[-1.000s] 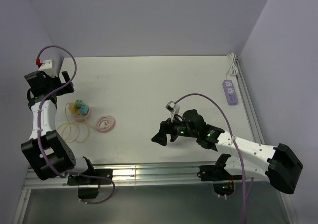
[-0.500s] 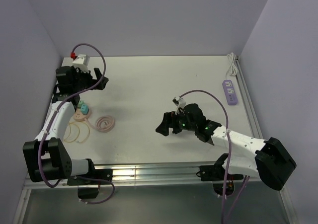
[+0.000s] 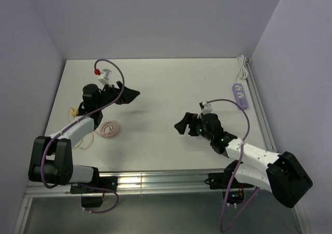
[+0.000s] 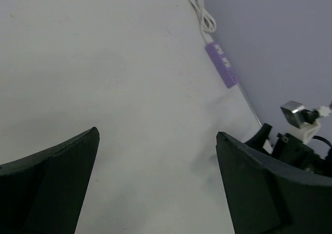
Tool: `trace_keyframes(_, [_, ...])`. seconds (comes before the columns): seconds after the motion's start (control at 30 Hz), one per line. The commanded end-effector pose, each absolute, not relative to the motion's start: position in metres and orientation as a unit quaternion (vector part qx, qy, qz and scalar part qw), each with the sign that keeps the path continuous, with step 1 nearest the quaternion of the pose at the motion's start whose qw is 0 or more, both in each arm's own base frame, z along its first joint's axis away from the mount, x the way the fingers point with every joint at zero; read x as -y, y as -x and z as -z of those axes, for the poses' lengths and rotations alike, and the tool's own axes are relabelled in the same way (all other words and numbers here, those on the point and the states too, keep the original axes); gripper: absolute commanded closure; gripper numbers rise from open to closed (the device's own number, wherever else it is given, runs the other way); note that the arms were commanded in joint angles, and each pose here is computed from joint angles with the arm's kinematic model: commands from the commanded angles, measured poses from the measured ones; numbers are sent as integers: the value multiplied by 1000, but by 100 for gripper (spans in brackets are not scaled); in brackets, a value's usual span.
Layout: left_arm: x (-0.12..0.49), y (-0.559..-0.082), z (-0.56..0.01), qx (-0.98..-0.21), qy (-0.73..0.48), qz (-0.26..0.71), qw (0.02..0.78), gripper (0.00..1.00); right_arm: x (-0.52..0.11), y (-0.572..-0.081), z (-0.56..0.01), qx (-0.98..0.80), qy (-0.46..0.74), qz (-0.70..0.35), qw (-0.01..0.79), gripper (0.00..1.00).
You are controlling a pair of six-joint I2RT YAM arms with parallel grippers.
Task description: Insert the plug
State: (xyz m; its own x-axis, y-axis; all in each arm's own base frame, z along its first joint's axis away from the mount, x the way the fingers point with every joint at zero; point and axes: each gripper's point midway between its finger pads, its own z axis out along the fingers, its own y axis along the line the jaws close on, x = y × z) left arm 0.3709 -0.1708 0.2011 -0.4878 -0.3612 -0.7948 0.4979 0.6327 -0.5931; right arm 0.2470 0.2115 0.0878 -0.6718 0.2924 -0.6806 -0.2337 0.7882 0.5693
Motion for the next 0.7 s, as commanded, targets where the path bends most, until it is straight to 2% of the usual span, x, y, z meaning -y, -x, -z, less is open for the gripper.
trace_keyframes(0.0, [202, -350, -238, -685, -31, 502, 527, 1, -191, -261, -99, -811, -77, -324, 482, 0])
trace_keyframes(0.3, [208, -298, -238, -652, -44, 506, 563, 1, -199, -240, -87, -822, -72, -372, 425, 0])
trace_keyframes(0.47, [196, -271, -247, -620, -34, 516, 590, 1, -201, -230, -119, -758, -79, -447, 469, 0])
trace_keyframes(0.67, [186, -250, -246, -599, -9, 534, 596, 0, -182, -221, -124, -721, -115, -463, 503, 0])
